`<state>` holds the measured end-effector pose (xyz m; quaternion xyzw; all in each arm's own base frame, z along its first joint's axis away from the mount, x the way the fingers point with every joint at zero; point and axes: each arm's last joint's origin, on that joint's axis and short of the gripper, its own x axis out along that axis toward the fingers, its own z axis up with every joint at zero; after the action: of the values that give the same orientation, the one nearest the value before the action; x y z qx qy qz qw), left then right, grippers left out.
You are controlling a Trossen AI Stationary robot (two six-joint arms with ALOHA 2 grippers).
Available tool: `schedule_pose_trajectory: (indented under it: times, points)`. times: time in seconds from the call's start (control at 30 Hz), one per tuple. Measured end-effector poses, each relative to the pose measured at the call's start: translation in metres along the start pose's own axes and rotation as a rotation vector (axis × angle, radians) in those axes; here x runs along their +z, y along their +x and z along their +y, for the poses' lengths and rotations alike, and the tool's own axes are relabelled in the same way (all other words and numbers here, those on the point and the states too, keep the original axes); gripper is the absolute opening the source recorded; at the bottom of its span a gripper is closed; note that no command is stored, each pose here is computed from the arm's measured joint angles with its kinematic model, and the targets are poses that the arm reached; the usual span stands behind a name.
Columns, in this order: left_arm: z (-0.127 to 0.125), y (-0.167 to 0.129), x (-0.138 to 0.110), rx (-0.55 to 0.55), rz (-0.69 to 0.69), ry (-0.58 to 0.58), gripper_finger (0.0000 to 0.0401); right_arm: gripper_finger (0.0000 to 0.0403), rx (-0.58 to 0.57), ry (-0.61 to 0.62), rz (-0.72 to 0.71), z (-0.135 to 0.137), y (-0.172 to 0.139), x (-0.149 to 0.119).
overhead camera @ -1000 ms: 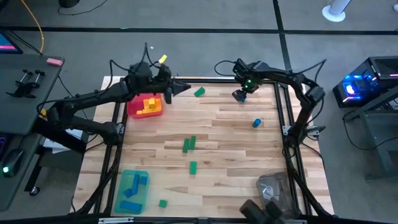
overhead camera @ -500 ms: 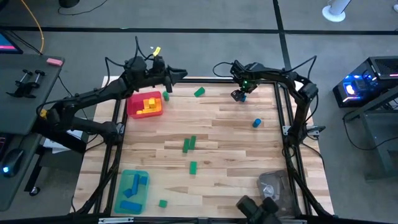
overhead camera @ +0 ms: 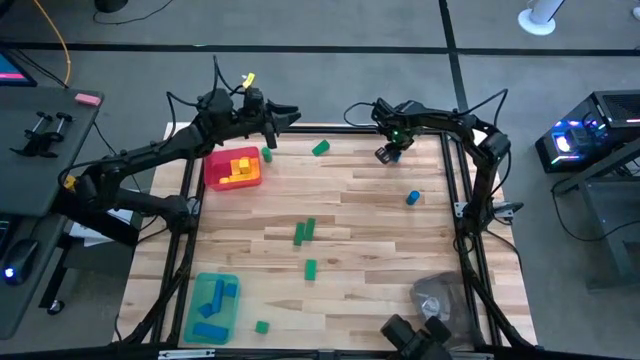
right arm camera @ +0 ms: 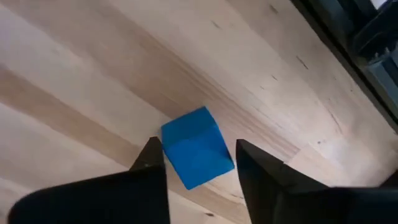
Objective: Sort blocks
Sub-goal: Put the blue block into the green bin
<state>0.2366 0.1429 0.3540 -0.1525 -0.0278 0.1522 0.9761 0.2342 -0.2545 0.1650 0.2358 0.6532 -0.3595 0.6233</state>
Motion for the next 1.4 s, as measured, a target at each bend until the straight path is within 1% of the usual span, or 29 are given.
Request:
schedule_pose_trajectory:
  times: [0.1, 0.3, 0.4, 0.53, 0.8, 0.93, 1.0, 1.07, 1.13, 1.17, 1.23, 1.3, 1.37, 1.4]
  points:
    - [0.000, -0.001, 0.002, -0.001, -0.009, 0.005, 0.0122, 0.0088, 0.018, -0.014, 0.015, 0.000, 0.000, -0.001]
    - [-0.006, -0.009, 0.016, -0.033, -0.118, 0.037, 0.0122, 0.0080, 0.019, -0.020, 0.064, 0.001, 0.003, -0.005]
    - [-0.007, -0.014, 0.023, -0.038, -0.160, 0.049, 0.0122, 0.0055, 0.071, 0.002, 0.088, 0.004, 0.012, -0.003]
    - [-0.008, -0.022, 0.030, -0.035, -0.192, 0.059, 0.0122, 0.0010, 0.031, 0.023, 0.100, 0.009, 0.017, -0.001]
    - [-0.014, -0.035, 0.039, -0.037, -0.234, 0.125, 0.0122, 0.0003, 0.038, 0.009, 0.113, 0.011, 0.015, -0.002]
    - [-0.016, -0.040, 0.042, -0.034, -0.251, 0.183, 0.0122, 0.0001, 0.047, -0.016, 0.122, 0.017, 0.004, 0.000]
    - [-0.018, -0.044, 0.044, -0.029, -0.260, 0.228, 0.0122, 0.0001, 0.054, -0.029, 0.072, 0.020, -0.013, 0.003]
    - [-0.019, -0.046, 0.044, -0.020, -0.252, 0.276, 0.0122, 0.0001, 0.070, -0.035, -0.011, 0.023, -0.036, 0.008]
    - [-0.018, -0.048, 0.042, -0.001, -0.215, 0.323, 0.0122, 0.0001, 0.121, -0.029, -0.106, 0.028, -0.059, 0.013]
    - [-0.017, -0.047, 0.039, 0.012, -0.191, 0.345, 0.0122, 0.0001, 0.171, -0.028, -0.175, 0.030, -0.072, 0.016]
    - [-0.014, -0.046, 0.033, 0.057, -0.122, 0.393, 0.0122, 0.0000, 0.317, -0.034, -0.327, 0.037, -0.102, 0.023]
    - [-0.009, -0.042, 0.024, 0.122, -0.042, 0.461, 0.0122, 0.0000, 0.493, -0.052, -0.476, 0.045, -0.132, 0.030]
    - [-0.004, -0.035, 0.014, 0.165, 0.051, 0.542, 0.0122, 0.0000, 0.662, -0.089, -0.579, 0.054, -0.156, 0.037]
    - [-0.002, -0.031, 0.008, 0.164, 0.093, 0.587, 0.0123, 0.0000, 0.732, -0.115, -0.625, 0.059, -0.167, 0.040]
